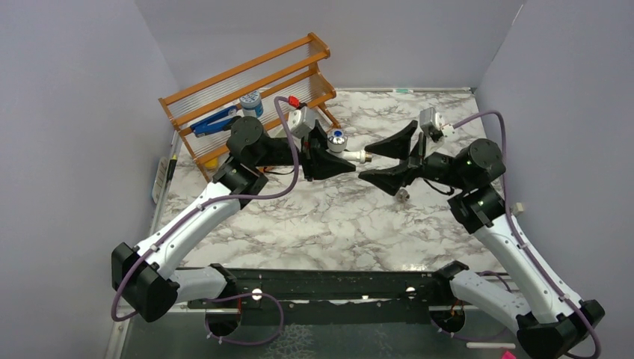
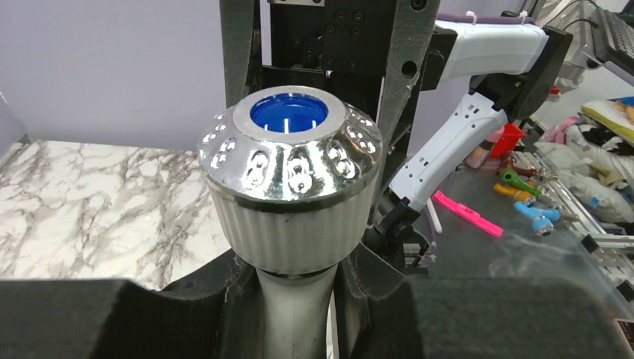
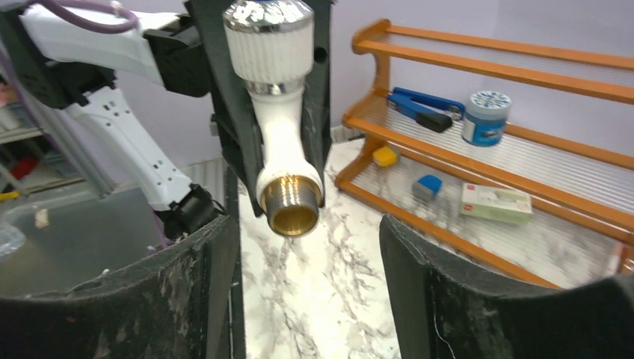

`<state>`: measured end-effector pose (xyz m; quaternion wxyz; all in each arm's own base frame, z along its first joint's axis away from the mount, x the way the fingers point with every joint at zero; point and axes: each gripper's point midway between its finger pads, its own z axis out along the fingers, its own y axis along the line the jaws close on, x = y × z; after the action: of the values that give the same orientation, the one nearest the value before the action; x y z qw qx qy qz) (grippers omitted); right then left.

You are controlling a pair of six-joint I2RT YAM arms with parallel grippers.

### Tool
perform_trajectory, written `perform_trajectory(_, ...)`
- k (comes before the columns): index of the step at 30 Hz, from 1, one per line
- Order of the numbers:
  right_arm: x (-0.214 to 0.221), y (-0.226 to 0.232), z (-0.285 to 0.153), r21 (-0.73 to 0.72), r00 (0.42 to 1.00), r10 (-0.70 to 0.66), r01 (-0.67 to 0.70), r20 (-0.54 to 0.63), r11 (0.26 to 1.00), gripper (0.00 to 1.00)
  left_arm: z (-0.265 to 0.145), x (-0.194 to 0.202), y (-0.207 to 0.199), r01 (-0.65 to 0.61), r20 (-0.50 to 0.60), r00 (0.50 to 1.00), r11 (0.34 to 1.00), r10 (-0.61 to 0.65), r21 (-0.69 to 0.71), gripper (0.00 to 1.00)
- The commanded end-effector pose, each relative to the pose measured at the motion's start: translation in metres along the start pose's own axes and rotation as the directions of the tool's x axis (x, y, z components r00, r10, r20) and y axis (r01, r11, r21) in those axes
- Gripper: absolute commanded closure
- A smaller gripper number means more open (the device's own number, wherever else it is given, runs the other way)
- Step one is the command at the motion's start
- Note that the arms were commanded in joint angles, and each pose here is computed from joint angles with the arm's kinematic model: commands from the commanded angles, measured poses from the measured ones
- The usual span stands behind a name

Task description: Install the water faucets

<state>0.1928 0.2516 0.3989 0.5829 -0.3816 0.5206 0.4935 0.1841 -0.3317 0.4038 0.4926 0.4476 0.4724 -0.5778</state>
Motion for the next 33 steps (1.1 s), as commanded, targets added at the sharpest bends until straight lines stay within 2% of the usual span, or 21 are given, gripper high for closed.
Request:
perform_trajectory(1, 0.003, -0.009, -0.015, 0.134, 0.999, -0.021, 0.027, -0.047, 0.991, 0.25, -0.006, -0.018, -0.003, -0.099, 0.05, 0.994, 0.994, 0.101, -0.035, 1.0)
perform_trajectory(4, 0.017, -0.015, -0.025, 0.213, 0.996, 0.038, -0.021, -0.075, 0.977, 0.24, -0.008, -0.011, 0.003, -0.079, 0.024, 0.997, 0.996, 0.08, -0.048, 1.0)
perform_trajectory(6, 0.032, -0.027, -0.035, 0.319, 0.99, 0.102, -0.067, -0.093, 0.945, 0.24, -0.01, -0.005, 0.014, -0.06, -0.001, 0.998, 0.994, 0.06, -0.09, 1.0)
perform_trajectory(10, 0.074, -0.056, -0.065, 0.568, 0.958, 0.267, -0.162, -0.105, 0.807, 0.24, -0.015, 0.009, 0.034, -0.034, -0.054, 0.998, 0.98, 0.024, -0.194, 1.0)
perform_trajectory(13, 0.103, -0.076, -0.09, 0.722, 0.936, 0.351, -0.229, -0.021, 0.653, 0.24, -0.021, 0.016, 0.045, -0.031, -0.067, 0.998, 0.964, 0.014, -0.265, 1.0)
perform_trajectory(17, 0.149, -0.104, -0.134, 0.904, 0.89, 0.454, -0.224, 0.038, 0.364, 0.24, -0.028, 0.025, 0.059, -0.038, -0.086, 0.996, 0.943, 0.01, -0.329, 1.0)
perform_trajectory(20, 0.179, -0.115, -0.149, 0.952, 0.856, 0.516, -0.185, 0.035, 0.242, 0.23, -0.035, 0.034, 0.069, -0.036, -0.098, 0.995, 0.931, 0.0, -0.364, 1.0)
perform_trajectory(24, 0.204, -0.126, -0.146, 0.958, 0.838, 0.544, -0.115, -0.048, 0.262, 0.23, -0.056, 0.048, 0.1, -0.002, -0.105, 0.993, 0.868, -0.057, -0.496, 1.0)
perform_trajectory(29, 0.228, -0.143, -0.157, 0.976, 0.807, 0.582, -0.033, -0.101, 0.214, 0.23, -0.082, 0.054, 0.124, 0.05, -0.066, 0.991, 0.79, -0.114, -0.611, 1.0)
perform_trajectory(33, 0.253, -0.151, -0.164, 0.973, 0.757, 0.644, -0.051, -0.109, 0.224, 0.24, -0.086, 0.056, 0.127, 0.069, -0.066, 0.988, 0.785, -0.139, -0.615, 1.0)
